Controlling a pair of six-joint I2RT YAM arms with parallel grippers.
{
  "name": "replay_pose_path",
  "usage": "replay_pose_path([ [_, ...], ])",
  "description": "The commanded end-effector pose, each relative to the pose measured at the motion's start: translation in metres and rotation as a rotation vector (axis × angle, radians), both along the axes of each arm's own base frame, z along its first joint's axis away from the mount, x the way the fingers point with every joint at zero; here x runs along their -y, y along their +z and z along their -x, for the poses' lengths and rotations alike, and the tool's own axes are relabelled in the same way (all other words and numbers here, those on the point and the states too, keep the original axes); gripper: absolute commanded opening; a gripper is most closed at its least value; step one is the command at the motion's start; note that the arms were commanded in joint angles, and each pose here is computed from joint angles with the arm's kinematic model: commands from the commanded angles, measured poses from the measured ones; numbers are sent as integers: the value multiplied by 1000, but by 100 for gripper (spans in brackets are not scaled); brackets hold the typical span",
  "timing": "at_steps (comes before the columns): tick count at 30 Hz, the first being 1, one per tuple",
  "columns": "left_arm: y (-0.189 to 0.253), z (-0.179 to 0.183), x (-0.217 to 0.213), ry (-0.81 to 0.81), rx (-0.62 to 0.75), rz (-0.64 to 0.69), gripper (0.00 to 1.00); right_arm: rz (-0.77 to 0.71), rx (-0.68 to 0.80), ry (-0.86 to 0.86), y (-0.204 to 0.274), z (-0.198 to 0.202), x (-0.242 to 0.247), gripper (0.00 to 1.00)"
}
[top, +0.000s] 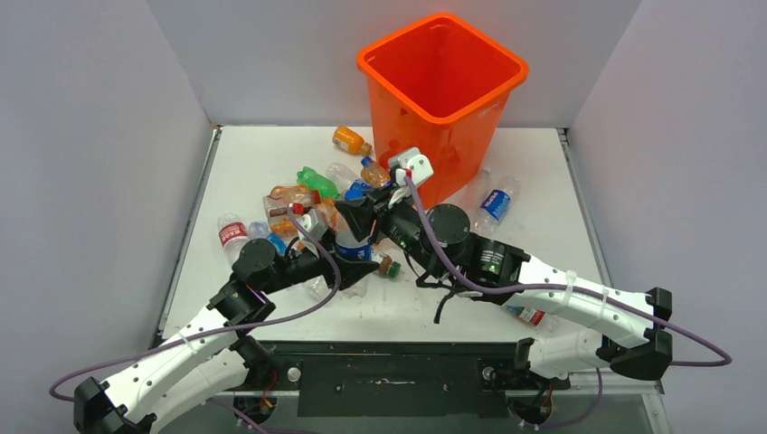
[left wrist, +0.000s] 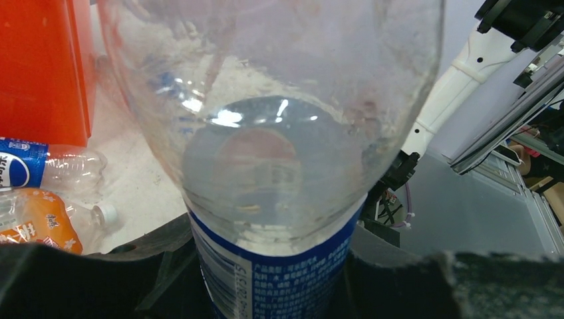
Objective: Put the plastic bottles in the bin
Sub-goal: Place the plastic bottle in the trash bin.
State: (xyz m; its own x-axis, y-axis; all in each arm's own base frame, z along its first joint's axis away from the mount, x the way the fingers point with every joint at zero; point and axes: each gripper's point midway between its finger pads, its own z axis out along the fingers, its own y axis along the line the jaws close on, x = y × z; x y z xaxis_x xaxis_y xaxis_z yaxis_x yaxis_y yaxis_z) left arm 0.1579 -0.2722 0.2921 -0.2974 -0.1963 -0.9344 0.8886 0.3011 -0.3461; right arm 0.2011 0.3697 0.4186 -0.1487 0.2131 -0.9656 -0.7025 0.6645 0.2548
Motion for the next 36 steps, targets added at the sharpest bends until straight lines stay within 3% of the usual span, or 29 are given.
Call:
replay_pose_path([
  [1,28,3,-1,-3,110,56,9,22,-6,-32,4,-8,7,22],
  [2,28,4,-2,-4,119,56,25,26,-7,-33,5,-8,8,9],
  [5,31,4,-6,16,165,70,95,33,5,-29,12,-4,15,5],
  [11,49,-2,-29,150,240,156,96,-53,85,-117,81,-3,61,5],
  [16,58,-6,-47,247,278,203,96,-318,296,-239,173,0,114,5],
  [20,57,-3,-46,241,288,196,96,-363,423,-384,221,-11,133,5],
  [26,54,2,-41,232,293,173,96,-333,464,-630,238,-69,142,5],
  [36,48,-10,-49,344,278,132,96,-611,537,-1003,242,-168,262,5],
])
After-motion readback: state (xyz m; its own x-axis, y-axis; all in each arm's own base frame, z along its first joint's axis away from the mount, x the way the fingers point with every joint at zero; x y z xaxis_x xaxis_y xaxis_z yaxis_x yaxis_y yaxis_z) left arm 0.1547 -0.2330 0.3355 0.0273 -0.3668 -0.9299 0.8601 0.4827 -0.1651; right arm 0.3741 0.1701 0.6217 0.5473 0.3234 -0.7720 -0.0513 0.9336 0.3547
